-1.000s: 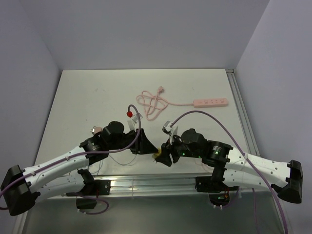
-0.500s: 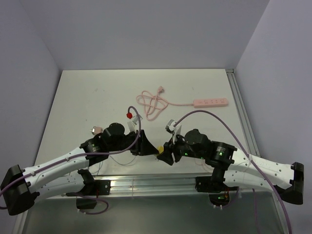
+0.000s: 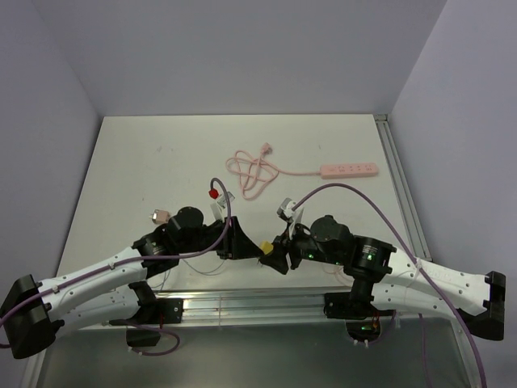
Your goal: Insert the plug
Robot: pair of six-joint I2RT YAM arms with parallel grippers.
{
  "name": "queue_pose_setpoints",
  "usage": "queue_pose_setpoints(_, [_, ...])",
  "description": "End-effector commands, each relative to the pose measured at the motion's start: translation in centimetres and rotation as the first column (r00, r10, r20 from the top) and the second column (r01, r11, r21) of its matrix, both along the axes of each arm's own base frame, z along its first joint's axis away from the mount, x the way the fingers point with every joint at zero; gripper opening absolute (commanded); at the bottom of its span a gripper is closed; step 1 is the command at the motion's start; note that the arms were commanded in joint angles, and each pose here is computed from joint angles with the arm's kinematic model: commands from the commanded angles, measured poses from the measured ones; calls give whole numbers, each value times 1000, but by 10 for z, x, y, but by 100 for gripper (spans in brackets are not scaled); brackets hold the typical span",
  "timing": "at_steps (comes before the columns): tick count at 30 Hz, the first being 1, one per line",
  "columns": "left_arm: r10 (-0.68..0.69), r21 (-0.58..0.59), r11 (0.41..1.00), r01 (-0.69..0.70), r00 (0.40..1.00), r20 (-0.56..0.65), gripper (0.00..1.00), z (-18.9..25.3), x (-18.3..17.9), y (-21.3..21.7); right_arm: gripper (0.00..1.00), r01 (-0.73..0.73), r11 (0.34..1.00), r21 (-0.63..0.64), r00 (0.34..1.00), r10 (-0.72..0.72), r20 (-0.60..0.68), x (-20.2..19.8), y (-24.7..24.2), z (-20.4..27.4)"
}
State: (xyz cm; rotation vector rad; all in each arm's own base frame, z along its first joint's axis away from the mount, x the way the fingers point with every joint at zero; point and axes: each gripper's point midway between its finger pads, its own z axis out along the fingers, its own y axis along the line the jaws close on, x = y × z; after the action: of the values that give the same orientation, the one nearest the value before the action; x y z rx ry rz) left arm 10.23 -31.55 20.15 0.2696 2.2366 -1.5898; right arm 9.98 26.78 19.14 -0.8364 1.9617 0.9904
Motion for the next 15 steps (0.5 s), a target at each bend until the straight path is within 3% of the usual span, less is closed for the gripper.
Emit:
queue_pose_setpoints(1, [-46, -81, 996, 48, 999, 17, 55, 19, -7, -6, 0, 7, 998, 67, 999, -11, 51, 6, 9, 21])
queue_pose_setpoints(6, [-55, -79, 995, 56, 998, 11, 51, 17, -10, -6, 0, 26, 997, 69, 998, -31, 62, 10, 10, 21])
queue_pose_setpoints(11, [-82, -110, 991, 81, 997, -6, 40, 20, -16, -8, 0, 53, 995, 87, 996, -59, 71, 14, 12, 24])
queue_pose_setpoints(14, [-96, -120, 988, 94, 995, -10, 24, 23, -19, -9, 1, 67, 995, 80, 994, -73, 76, 15, 12, 24])
queue_pose_setpoints(15, [-94, -121, 988, 93, 996, -8, 16, 24, -19, -10, 8, 71, 994, 81, 994, -77, 75, 16, 13, 25])
